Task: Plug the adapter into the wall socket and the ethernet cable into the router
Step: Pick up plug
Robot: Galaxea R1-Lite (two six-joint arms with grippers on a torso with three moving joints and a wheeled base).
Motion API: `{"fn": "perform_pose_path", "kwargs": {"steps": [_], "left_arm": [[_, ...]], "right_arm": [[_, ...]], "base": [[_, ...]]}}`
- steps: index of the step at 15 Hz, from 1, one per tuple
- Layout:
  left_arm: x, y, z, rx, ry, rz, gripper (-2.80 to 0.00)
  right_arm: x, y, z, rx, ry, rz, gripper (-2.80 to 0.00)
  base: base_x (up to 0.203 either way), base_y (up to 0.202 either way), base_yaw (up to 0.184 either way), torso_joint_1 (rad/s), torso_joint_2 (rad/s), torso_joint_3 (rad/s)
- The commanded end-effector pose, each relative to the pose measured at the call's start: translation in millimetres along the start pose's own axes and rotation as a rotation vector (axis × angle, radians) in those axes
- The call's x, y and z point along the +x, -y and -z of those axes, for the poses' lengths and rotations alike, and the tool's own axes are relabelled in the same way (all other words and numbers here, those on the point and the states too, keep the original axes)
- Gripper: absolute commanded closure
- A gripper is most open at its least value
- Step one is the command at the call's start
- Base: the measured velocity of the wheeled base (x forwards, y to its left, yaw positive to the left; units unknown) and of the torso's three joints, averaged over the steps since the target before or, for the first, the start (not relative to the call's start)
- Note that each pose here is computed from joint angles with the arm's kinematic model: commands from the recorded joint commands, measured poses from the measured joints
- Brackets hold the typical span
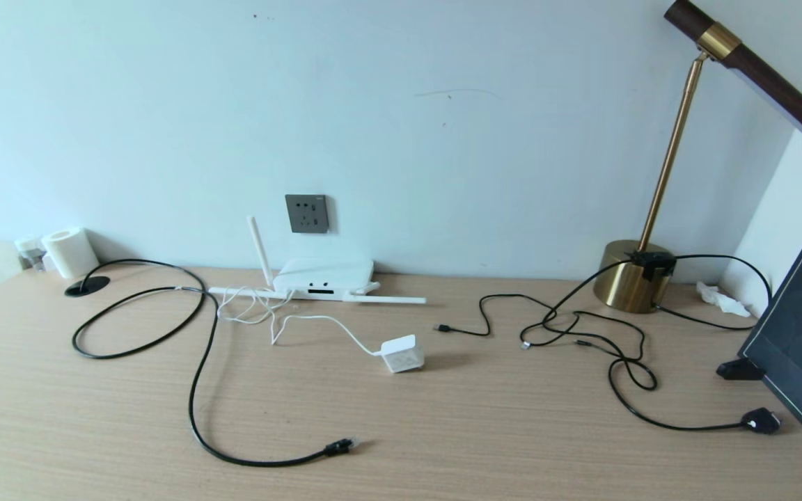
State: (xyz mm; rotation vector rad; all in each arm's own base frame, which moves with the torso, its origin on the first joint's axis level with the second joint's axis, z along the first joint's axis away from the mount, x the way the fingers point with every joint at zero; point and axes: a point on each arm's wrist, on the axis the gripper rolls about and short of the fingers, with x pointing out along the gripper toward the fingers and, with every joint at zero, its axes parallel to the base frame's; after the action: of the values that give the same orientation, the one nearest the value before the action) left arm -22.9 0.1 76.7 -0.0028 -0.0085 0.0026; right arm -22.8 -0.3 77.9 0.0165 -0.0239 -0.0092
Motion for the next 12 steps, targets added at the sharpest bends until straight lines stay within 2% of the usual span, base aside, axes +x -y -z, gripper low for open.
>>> {"fn": "perform_pose_path", "kwargs": {"steps": [1,6,8,12], "left_arm": [[0.0,0.0,0.0,0.001,0.001,0.000,0.00],[-0.7,0.0,-2.3,0.001,0.009,-0.003,0.00],[-6.4,0.1,-31.3,-0.004,0.065,-0.002,0.00],[24.0,0.5,-90.2,-0.027,-0.081,0.042,0.00]], "right_arm": [[0.9,0.0,3.4,-0.001,-0.012,0.000,-2.80],[0.8,0.1,2.9,0.007,-0.010,0.002,-2.80],[0.8,0.1,2.9,0.007,-0.010,0.002,-2.80],[0.8,0.1,2.8,0.009,-0.009,0.002,-2.80]], "base": [[0.000,0.000,0.000,0.000,0.00,0.000],[0.000,0.000,0.000,0.000,0.00,0.000],[0.000,0.000,0.000,0.000,0.00,0.000],[0.000,0.000,0.000,0.000,0.00,0.000]]}}
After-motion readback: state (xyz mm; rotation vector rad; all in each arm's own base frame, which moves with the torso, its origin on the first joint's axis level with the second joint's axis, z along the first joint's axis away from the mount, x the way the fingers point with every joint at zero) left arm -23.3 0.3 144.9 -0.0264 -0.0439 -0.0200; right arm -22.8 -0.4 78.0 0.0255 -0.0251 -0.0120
